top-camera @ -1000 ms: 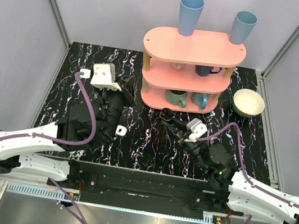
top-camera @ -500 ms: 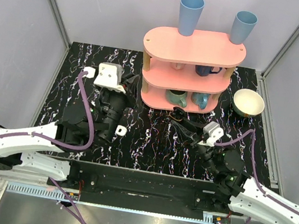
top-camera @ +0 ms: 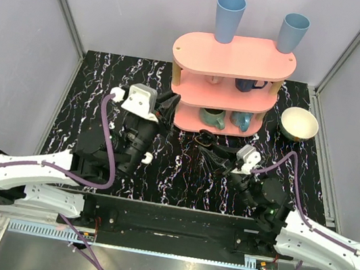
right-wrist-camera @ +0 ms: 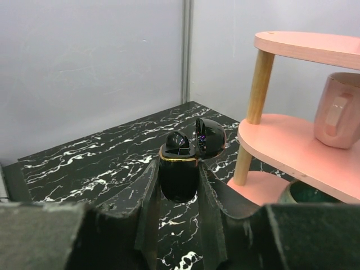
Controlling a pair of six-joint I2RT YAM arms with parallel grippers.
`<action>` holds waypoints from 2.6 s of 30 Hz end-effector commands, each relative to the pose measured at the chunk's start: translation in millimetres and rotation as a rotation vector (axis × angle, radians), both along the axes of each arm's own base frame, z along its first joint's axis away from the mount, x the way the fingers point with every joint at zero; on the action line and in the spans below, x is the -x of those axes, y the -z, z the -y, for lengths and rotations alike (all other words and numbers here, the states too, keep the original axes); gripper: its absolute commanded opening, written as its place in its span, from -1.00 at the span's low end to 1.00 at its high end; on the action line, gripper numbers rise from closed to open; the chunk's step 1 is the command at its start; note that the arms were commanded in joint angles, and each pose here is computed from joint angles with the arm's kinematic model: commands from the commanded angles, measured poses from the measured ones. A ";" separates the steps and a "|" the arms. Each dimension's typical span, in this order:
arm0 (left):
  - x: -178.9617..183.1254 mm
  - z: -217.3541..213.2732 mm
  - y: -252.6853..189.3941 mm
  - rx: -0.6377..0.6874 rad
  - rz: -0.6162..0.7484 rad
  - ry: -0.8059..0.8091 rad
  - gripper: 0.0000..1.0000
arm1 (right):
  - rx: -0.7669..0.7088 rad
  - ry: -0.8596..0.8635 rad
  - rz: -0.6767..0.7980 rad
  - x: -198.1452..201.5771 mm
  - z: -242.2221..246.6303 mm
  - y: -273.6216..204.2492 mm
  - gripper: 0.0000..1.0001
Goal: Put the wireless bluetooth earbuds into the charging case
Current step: Insert the right earbud into the right side groove of the charging case.
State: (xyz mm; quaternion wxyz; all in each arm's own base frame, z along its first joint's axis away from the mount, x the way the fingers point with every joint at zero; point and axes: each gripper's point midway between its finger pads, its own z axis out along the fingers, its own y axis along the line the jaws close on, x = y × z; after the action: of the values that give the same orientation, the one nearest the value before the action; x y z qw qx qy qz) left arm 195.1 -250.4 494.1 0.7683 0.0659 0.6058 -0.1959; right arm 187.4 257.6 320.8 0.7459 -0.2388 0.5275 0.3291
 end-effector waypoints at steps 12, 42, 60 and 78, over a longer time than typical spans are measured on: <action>25.1 13.3 -25.0 0.221 -0.094 0.242 -1.00 | -0.090 -0.160 0.138 33.3 -4.2 -54.2 -1.00; 51.4 49.4 21.3 0.531 -0.274 0.483 -1.00 | -0.070 -0.169 0.209 41.1 1.4 -62.3 -1.00; 53.7 59.3 37.8 0.516 -0.257 0.507 -1.00 | -0.120 -0.193 0.252 44.2 -4.0 -84.5 -1.00; 50.8 64.0 50.4 0.554 -0.300 0.485 -1.00 | -0.131 -0.160 0.301 38.6 -6.6 -92.2 -1.00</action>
State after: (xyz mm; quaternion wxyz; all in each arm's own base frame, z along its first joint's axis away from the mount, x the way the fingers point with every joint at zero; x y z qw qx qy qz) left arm 144.4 -316.5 437.0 0.5957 -0.0083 0.6140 -0.5177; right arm 154.7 274.4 373.1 0.7702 -0.3061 0.4156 0.3748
